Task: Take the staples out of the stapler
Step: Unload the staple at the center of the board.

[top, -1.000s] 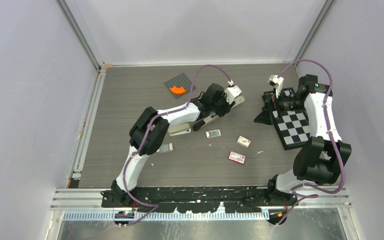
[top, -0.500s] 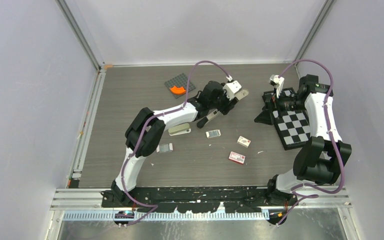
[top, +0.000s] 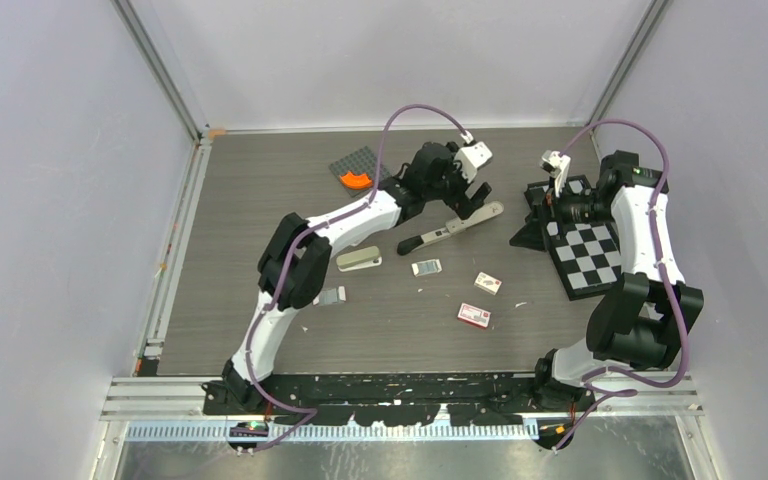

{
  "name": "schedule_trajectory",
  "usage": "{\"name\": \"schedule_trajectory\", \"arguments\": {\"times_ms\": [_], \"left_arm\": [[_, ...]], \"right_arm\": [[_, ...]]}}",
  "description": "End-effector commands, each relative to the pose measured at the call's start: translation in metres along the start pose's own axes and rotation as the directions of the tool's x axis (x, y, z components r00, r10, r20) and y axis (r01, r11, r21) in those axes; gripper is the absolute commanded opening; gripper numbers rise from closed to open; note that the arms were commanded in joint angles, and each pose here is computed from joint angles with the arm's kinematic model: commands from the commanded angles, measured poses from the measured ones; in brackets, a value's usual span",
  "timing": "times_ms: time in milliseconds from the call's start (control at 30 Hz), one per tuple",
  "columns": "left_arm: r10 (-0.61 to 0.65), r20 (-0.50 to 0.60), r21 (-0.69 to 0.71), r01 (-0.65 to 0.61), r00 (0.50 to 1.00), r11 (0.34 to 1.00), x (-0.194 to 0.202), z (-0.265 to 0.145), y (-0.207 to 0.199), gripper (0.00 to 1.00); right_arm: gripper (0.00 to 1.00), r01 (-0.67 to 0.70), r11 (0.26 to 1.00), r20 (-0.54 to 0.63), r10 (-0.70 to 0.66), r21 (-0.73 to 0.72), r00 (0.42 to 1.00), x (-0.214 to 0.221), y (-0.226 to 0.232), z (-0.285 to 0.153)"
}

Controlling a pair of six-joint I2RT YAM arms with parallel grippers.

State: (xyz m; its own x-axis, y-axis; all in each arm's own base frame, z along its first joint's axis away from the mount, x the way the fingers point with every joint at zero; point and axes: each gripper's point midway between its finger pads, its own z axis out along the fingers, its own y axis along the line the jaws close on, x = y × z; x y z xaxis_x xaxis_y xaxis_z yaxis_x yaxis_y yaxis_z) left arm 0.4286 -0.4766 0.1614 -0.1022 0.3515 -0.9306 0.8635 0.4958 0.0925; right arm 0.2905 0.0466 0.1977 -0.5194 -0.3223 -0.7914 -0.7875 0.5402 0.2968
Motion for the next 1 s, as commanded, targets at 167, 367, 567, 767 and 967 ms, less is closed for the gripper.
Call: {"name": "schedule_trajectory", "arguments": {"times_ms": [167, 367, 567, 767, 967], "left_arm": [[-0.016, -0.085, 0.069, 0.022, 0.996, 0.997, 0.037, 0.033, -0.003, 0.95], [0.001, -0.156, 0.070, 0.010, 0.988, 0.997, 0.065, 0.045, -0.007, 0.85], [0.027, -0.201, 0.068, -0.014, 0.979, 0.998, 0.081, 0.055, -0.011, 0.62], [0.035, -0.187, 0.049, -0.027, 0.982, 0.998, 0.071, 0.051, -0.009, 0.00], [0.042, -0.058, 0.002, -0.042, 0.997, 0.999, 0.029, 0.025, -0.002, 0.00]], "right_arm": [[1.00, 0.039, 0.999, 0.054, -0.038, -0.009, 0.998, -0.014, 0.009, -0.011], [0.99, 0.032, 0.999, 0.058, -0.030, -0.021, 0.998, -0.014, 0.009, -0.011], [1.00, 0.025, 0.999, 0.058, -0.024, -0.032, 0.998, -0.014, 0.010, -0.012], [0.99, 0.021, 0.999, 0.059, -0.019, -0.033, 0.998, -0.013, 0.010, -0.013], [0.99, 0.022, 0.999, 0.060, -0.020, -0.031, 0.998, -0.013, 0.009, -0.013]]}}
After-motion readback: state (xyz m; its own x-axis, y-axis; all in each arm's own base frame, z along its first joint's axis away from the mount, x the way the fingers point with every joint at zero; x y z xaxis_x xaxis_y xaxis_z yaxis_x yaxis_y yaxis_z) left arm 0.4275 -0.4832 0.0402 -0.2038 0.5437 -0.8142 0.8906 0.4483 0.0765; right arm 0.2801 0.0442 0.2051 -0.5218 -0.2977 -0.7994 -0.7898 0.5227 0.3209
